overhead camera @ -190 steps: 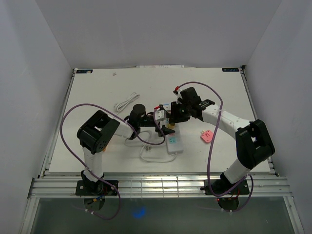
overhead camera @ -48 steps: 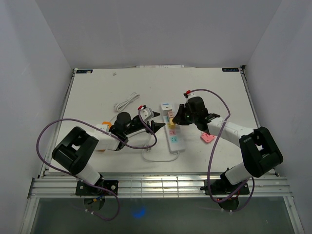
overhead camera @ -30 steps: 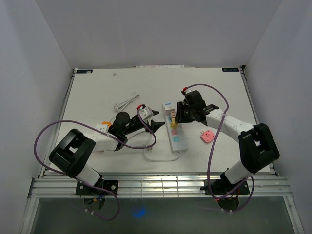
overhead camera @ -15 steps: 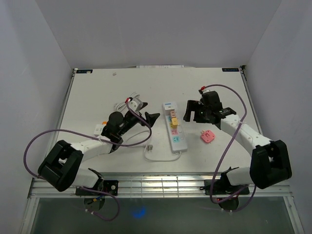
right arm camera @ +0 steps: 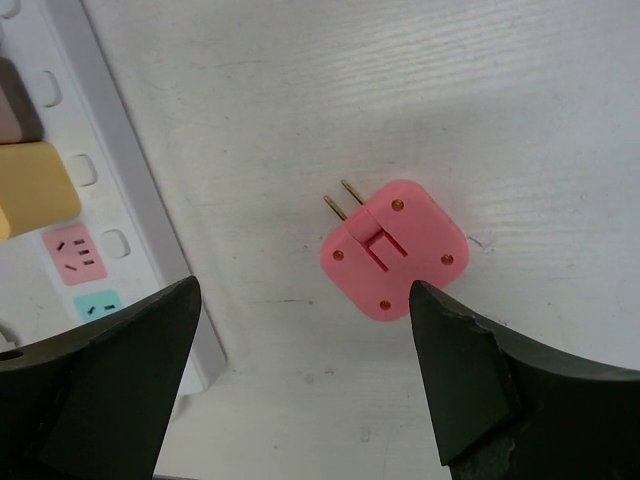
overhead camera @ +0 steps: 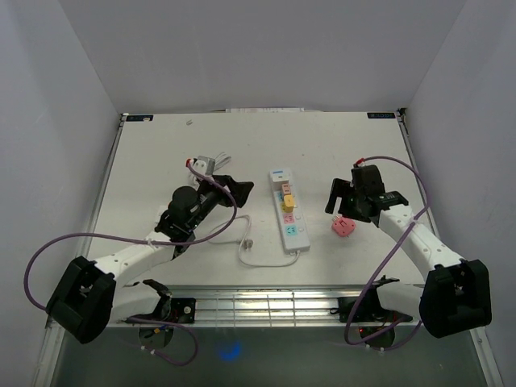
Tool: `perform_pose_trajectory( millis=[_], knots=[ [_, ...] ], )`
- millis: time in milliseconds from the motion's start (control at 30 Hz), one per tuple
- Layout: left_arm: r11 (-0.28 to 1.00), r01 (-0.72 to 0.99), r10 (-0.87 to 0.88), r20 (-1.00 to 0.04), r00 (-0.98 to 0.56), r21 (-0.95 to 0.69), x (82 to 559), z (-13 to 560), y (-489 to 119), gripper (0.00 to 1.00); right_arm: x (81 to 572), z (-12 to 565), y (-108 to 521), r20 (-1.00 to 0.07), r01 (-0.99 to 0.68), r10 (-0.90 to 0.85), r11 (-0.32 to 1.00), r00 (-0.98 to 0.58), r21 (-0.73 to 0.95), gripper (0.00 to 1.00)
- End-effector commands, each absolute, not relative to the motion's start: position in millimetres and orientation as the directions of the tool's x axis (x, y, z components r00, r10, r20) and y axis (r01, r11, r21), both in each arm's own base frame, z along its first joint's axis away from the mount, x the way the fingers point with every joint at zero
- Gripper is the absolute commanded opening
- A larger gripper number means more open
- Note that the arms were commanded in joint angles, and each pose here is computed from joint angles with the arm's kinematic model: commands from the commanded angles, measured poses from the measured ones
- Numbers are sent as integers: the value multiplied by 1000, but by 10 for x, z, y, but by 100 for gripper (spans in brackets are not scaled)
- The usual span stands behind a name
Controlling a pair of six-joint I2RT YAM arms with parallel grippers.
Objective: Insert the plug
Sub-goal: Insert the plug into the socket, then pick up the plug from the center of the board.
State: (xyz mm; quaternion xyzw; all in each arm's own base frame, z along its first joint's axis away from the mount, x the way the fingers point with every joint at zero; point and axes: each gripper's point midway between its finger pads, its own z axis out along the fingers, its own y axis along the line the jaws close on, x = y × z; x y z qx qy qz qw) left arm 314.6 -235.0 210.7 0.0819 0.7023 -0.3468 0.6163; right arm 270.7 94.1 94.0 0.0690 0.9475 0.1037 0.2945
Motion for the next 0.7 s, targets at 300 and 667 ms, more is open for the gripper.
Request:
perform_pose_trajectory(
  millis=[300, 667],
  knots=[
    [750, 485, -349, -892, -289, -450, 2943, 2109, -2180, 98, 2445, 485, 615, -425, 342, 383, 924, -820, 171, 89],
    [793, 427, -349, -898, -267, -435, 2945, 2076, -2021, 98, 2479, 391, 601, -442, 350, 392, 920, -807, 176, 90]
  ],
)
